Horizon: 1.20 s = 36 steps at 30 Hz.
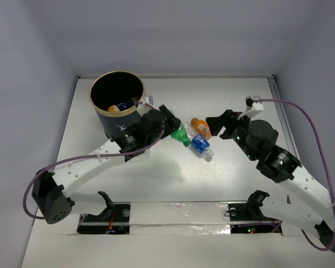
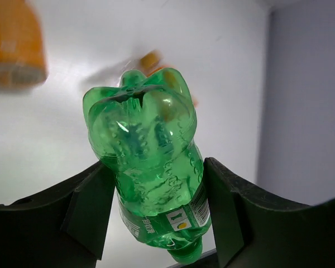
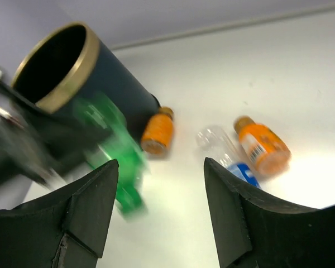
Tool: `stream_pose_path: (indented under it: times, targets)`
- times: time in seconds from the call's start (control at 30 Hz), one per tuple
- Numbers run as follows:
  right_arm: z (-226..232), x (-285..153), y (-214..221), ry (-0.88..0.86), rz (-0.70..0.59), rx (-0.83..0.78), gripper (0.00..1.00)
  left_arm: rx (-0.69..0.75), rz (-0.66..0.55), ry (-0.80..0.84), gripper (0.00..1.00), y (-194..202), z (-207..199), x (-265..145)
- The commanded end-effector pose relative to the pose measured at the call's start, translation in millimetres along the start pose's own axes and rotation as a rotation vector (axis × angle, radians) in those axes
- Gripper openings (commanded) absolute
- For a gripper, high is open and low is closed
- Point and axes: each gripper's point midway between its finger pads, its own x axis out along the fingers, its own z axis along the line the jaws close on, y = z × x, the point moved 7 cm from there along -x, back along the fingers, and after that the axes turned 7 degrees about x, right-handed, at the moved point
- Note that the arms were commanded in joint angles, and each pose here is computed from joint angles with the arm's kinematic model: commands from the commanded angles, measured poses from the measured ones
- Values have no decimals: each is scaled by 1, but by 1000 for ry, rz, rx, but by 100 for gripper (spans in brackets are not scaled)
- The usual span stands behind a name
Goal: Put the plastic bottles in the bin
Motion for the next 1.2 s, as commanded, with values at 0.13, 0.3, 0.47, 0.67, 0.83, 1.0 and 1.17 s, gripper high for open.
stream_pose_path:
  times: [0.13, 0.3, 0.47, 0.67, 0.83, 1.0, 1.17]
  targets:
    - [-40, -30, 30, 98, 57, 52, 67, 112, -349, -7, 44, -149, -30, -59]
    - [-47, -33, 48, 97, 126, 63, 66, 155, -518, -156, 44, -237, 2, -75]
    - [-55, -32, 60, 127, 177, 27, 66, 208, -575, -310, 44, -275, 30, -73]
    - [-60, -18, 74, 162, 261, -25, 67, 304, -543, -450, 72, -278, 61, -62]
    - [-57, 5, 83, 167, 382, -111, 74, 327, -511, -411, 92, -270, 61, -66]
    - [-55, 42, 88, 143, 495, -172, 85, 302, -501, -322, 94, -258, 53, -92]
    - [-43, 81, 83, 96, 596, -244, 87, 222, -425, -220, 79, -213, 66, -111]
